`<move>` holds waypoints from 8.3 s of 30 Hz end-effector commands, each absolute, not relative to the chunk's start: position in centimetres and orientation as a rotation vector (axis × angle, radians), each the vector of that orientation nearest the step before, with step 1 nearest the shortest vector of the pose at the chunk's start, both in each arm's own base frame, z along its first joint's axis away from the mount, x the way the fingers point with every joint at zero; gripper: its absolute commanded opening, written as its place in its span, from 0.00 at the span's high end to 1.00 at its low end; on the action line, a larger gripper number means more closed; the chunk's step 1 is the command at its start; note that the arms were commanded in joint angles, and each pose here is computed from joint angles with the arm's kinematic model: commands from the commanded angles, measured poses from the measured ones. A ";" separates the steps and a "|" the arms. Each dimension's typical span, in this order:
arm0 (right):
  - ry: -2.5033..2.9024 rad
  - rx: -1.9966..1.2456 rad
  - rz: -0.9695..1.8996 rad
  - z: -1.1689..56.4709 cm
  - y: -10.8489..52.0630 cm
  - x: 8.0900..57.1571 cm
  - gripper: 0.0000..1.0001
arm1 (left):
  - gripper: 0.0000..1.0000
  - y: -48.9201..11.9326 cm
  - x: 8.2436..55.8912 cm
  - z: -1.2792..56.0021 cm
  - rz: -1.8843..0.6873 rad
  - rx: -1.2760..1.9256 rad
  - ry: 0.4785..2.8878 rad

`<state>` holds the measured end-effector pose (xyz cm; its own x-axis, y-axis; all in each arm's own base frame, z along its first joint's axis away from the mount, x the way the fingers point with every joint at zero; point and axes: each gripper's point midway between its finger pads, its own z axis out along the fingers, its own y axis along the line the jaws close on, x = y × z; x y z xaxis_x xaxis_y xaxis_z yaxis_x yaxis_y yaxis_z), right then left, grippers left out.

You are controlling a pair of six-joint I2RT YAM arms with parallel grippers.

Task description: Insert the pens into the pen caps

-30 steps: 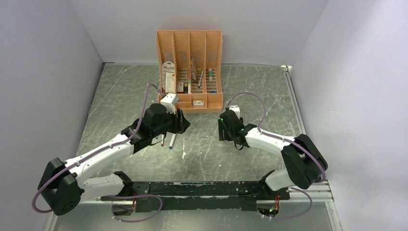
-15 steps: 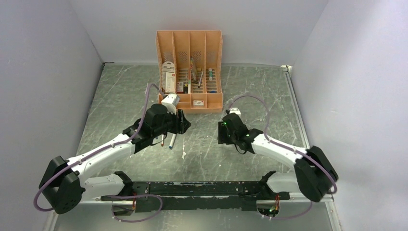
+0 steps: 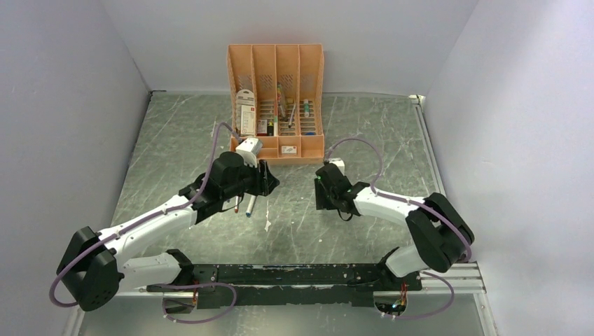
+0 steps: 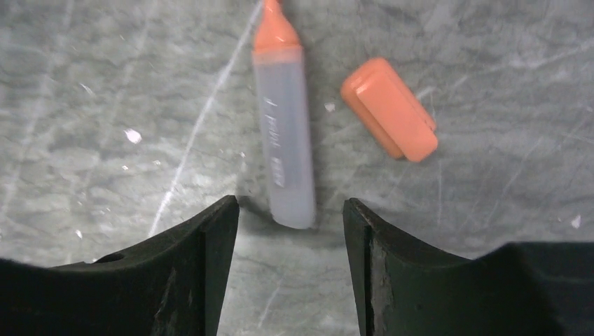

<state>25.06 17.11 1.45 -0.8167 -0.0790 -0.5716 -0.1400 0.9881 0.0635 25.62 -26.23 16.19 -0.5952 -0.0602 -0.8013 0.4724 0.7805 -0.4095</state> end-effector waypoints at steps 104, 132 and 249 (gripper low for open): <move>1.581 -0.505 1.077 28.5 27.3 17.2 0.61 | 0.93 -33.0 18.5 33.1 -1.850 0.615 1.135; 1.522 -0.568 1.113 29.4 28.3 16.9 1.00 | 0.60 -33.4 17.6 33.6 -1.933 0.647 1.073; 2.473 -0.131 0.282 3.9 15.5 30.1 1.00 | 0.93 -30.9 22.2 24.7 -1.501 0.738 1.535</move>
